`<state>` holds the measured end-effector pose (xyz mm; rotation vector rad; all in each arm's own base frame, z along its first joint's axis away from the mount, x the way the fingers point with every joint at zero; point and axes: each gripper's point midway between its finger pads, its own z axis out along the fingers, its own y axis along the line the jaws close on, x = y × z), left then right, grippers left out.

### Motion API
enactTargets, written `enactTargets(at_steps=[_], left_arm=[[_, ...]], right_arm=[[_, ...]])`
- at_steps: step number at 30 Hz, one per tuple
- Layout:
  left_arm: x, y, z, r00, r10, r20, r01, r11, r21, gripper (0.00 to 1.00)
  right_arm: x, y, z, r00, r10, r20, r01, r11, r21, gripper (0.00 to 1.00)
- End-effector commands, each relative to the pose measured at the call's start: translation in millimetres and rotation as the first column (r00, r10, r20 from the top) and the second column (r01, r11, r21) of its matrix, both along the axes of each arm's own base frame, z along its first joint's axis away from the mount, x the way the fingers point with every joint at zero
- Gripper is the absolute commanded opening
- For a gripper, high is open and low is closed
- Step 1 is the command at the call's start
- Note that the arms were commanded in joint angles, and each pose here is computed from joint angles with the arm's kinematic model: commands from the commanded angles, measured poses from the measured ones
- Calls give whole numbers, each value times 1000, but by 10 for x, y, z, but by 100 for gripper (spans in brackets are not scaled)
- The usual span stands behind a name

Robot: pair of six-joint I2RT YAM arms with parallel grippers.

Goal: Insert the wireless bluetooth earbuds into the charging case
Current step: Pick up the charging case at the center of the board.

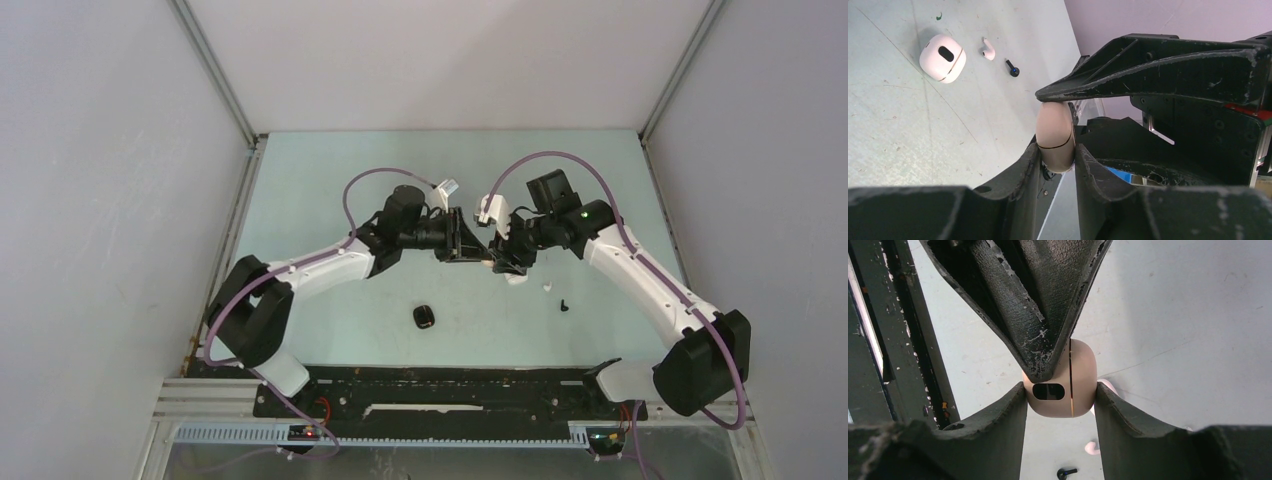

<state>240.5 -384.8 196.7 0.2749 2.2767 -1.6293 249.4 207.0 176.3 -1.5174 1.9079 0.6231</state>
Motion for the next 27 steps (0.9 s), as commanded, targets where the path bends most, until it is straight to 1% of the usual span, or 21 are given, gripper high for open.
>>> enactTargets(at_steps=[1,3,8,9,13,14,16,19,20,22,24,26,27], left_arm=[[-69,-132,242,997,-76,16,77,995,-68,33],[-89,-163,233,996,-95,4,95,993,-72,36],[-118,-214,244,993,-118,3,117,990,-83,34],[-120,-216,250,993,-122,3,121,989,-86,32],[-129,-213,254,991,-129,19,130,988,-87,17],[-133,-210,249,991,-133,34,135,987,-85,14],[-132,-187,230,988,-129,82,135,988,-76,8],[-107,-118,112,981,-108,163,115,993,-37,1],[-102,-92,38,978,-107,181,112,994,-14,0],[-106,-43,-83,966,-110,235,107,994,26,0],[-139,6,-171,944,-126,304,112,992,63,0],[-187,31,-177,908,-143,394,119,989,86,0],[-270,22,-146,877,-164,451,139,986,88,0]], right_arm=[[52,72,120,999,6,49,-8,999,36,36],[49,81,127,999,9,50,-11,999,40,36],[54,88,82,999,9,32,-11,999,38,36],[56,92,78,1000,9,29,-10,999,38,36],[48,85,60,1000,9,28,-10,999,38,37],[47,76,66,999,6,35,-7,999,39,41],[3,57,89,1000,10,22,-11,999,52,53],[-215,39,268,998,62,-32,-56,986,159,76],[-277,16,319,996,68,-52,-57,981,186,80],[-410,-47,417,993,86,-86,-63,969,240,84],[-538,-124,478,987,93,-133,-53,959,279,85],[-615,-193,507,982,92,-164,-39,953,300,84],[-644,-222,514,980,91,-176,-33,951,306,83]])
